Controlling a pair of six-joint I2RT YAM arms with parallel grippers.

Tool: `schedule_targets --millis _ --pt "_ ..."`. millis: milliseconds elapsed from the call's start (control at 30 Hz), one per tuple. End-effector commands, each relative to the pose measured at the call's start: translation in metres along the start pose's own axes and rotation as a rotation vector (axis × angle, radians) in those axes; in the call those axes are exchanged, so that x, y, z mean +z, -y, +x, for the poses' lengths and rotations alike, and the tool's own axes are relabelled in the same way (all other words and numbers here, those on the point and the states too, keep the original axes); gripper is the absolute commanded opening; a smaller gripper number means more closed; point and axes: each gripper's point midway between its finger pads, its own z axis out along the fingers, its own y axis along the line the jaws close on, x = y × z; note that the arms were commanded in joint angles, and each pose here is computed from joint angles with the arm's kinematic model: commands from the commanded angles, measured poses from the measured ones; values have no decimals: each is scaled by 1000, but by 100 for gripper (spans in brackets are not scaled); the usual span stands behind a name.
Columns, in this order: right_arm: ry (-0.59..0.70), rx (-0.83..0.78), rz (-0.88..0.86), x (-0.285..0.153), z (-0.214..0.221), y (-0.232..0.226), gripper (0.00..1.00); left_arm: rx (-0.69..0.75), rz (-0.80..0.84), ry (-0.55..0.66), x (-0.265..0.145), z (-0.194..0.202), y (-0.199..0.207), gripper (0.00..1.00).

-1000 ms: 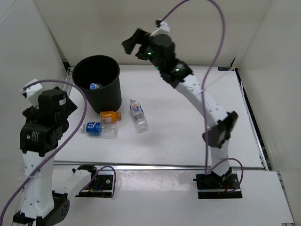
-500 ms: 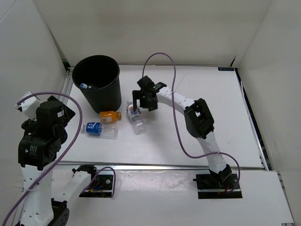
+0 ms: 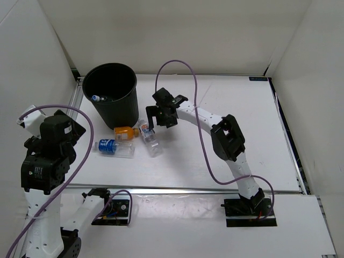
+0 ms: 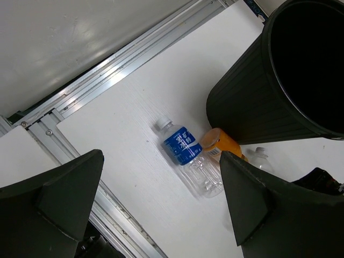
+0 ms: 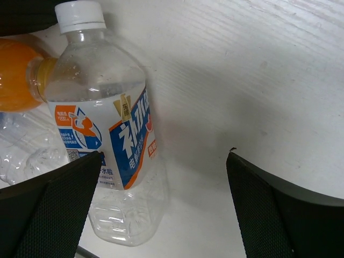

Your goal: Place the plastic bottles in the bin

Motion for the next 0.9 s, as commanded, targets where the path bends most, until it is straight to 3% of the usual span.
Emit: schedule_targets --millis 0,400,633,867 --pt "12 -73 -34 -8 7 -15 100 48 -21 -37 -6 8 -14 100" --pt "71 -176 -138 -31 11 -60 100 44 -22 -41 -7 12 -17 100" --pt "94 -100 -198 -42 13 -74 100 53 -22 -41 -7 12 -18 100" --pt "53 -74 -210 -22 16 -79 100 80 -19 -53 -6 15 -18 100"
